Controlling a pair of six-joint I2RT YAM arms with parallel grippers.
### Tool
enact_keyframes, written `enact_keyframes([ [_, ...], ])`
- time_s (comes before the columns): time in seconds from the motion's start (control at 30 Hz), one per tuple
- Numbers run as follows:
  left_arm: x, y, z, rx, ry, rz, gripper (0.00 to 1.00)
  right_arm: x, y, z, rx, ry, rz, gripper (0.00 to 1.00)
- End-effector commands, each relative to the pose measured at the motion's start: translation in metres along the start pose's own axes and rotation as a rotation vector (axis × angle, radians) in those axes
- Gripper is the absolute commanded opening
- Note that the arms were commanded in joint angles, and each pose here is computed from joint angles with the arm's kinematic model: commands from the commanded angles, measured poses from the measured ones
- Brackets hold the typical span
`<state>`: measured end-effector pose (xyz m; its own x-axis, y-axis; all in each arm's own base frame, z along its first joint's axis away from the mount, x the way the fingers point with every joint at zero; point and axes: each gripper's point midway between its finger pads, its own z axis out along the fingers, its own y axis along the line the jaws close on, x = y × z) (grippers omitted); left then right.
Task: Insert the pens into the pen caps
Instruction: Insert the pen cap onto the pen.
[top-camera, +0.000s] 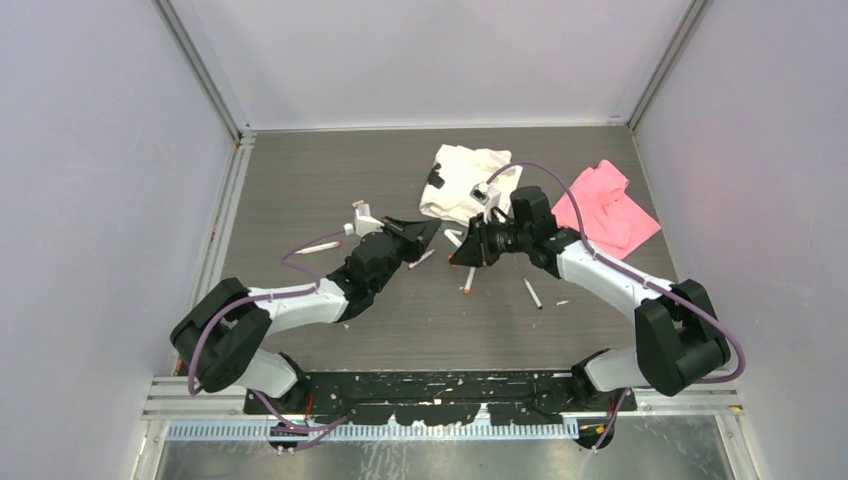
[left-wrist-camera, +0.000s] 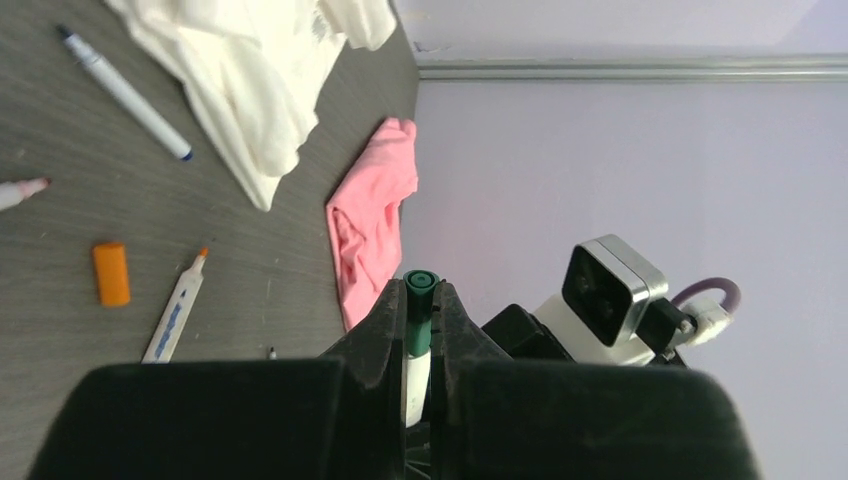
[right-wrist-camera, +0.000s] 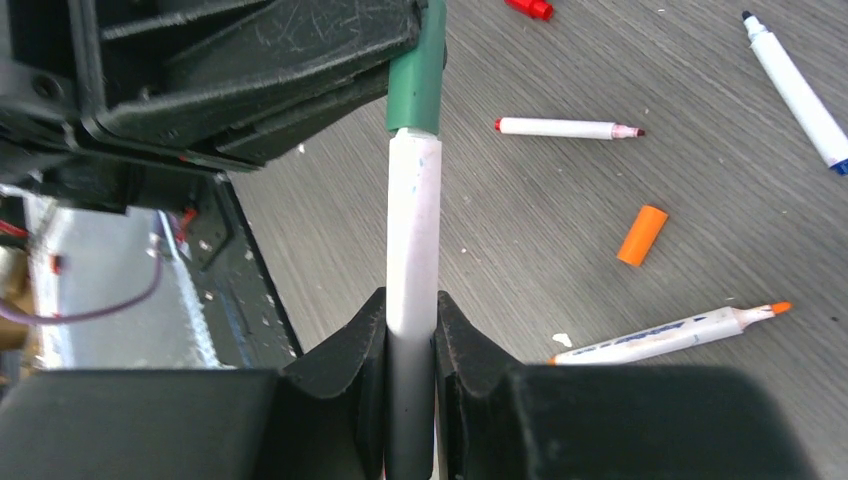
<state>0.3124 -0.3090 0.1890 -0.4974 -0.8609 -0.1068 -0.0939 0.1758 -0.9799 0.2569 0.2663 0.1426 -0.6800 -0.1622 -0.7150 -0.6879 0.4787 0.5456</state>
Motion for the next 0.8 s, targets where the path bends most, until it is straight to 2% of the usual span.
enact_keyframes([
  [0.0,0.023,-0.049,-0.002,0.247,0.08,0.057,0.01,-0.04,0.02,-0.003,-0.098,-0.14,0.018,0.01],
  [0.17,0.037,-0.078,-0.011,0.485,0.129,0.114,0.01,-0.058,0.02,-0.018,-0.139,-0.234,0.08,0.01],
  [0.3,0.056,-0.091,-0.016,0.59,0.225,0.132,0.01,-0.062,0.021,-0.024,-0.16,-0.263,0.055,0.01],
  [0.4,0.064,-0.095,-0.021,0.627,0.266,0.162,0.01,-0.065,0.019,-0.03,-0.164,-0.277,0.035,0.01],
  [0.57,0.062,-0.103,-0.033,0.66,0.25,0.258,0.01,-0.068,0.022,-0.039,-0.194,-0.296,-0.009,0.01],
  [0.77,0.075,-0.101,-0.042,0.644,0.322,0.463,0.01,-0.069,0.033,-0.048,-0.241,-0.299,-0.117,0.01],
])
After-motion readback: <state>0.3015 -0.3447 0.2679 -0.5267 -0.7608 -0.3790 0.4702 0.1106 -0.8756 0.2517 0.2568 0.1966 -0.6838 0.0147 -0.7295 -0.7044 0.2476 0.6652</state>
